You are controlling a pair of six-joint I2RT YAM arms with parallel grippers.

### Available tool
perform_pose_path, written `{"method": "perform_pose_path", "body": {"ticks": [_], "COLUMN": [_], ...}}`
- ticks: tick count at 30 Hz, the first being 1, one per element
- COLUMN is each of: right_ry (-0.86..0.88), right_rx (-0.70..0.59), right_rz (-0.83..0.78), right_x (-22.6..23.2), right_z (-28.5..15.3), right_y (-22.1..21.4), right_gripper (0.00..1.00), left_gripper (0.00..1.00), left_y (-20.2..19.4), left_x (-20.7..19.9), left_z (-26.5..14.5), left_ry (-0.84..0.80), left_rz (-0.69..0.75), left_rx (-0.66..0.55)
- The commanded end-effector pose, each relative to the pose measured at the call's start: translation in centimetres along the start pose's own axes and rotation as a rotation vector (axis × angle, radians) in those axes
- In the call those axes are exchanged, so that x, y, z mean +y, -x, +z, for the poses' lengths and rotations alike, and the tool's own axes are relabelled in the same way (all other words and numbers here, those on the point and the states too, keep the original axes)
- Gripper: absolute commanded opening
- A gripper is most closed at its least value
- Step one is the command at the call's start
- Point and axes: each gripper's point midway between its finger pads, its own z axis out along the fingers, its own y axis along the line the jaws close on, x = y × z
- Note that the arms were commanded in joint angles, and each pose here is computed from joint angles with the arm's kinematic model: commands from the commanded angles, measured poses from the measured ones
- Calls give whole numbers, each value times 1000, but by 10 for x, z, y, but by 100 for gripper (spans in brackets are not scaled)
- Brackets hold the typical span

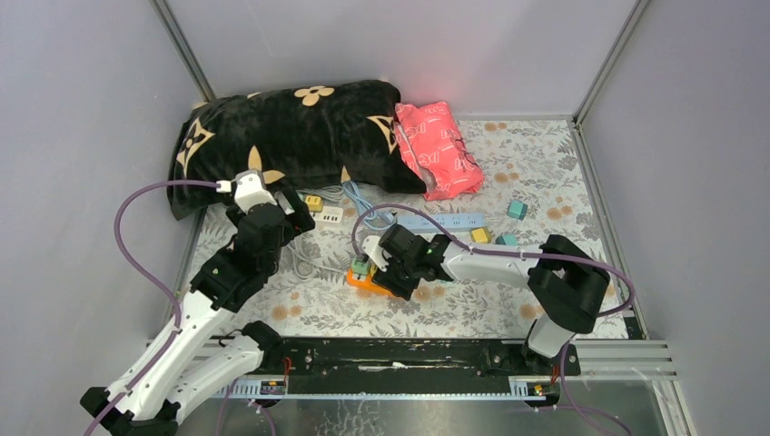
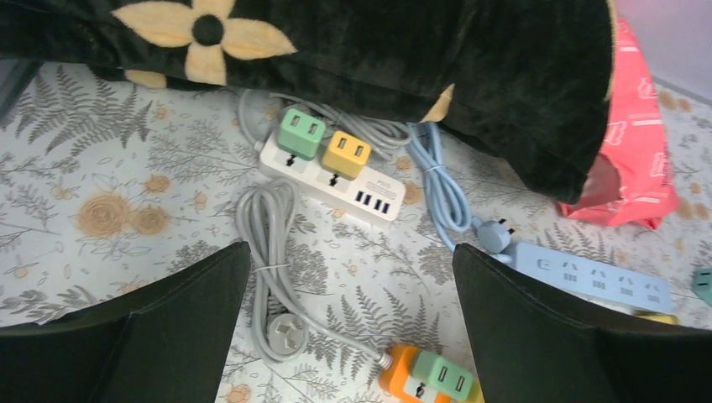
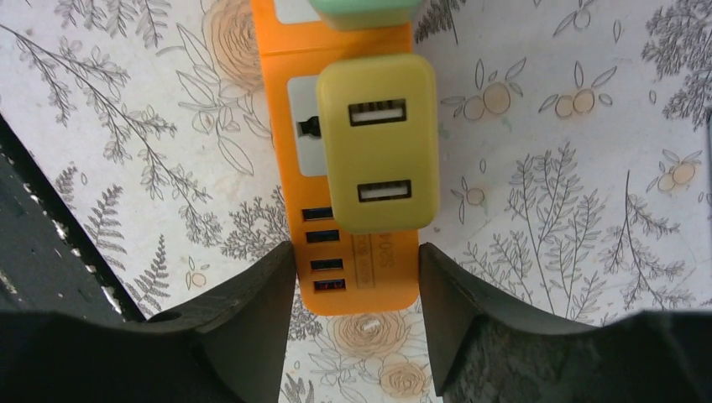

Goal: Insert the plug
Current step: Move the socket to the center of the board.

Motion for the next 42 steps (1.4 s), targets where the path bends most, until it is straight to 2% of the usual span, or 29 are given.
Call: {"method": "perform_pose_path", "body": {"ticks": [1, 7, 12, 23, 26, 31, 42], "right_ry": [37, 56, 64, -135, -156, -126, -173], "right_rx": [-87, -173, -272, -367, -388, -432, -467], "right_rz": [-29, -45, -68, -80, -75, -82, -79], "right_x": [4, 3, -1, -49, -55, -49, -51], "right_z": [12, 24, 35, 83, 86, 68, 7], "right_y": [34, 70, 112, 182, 194, 209, 196], "right_gripper": [55, 46, 44, 38, 44, 68, 86], "left_gripper": [98, 98, 98, 98, 98, 98, 98], "left_y": [11, 13, 13, 17, 17, 16, 11], "left_x": [12, 16, 20, 34, 36, 37, 33], "left_z": [3, 4, 9, 11, 11, 14, 21], "left_ry": [36, 37, 39, 62, 66, 64, 29], "left_rz": [-13, -36, -66, -114, -120, -127, -119], "left_rx": [-63, -70, -59, -75, -75, -66, -36]}}
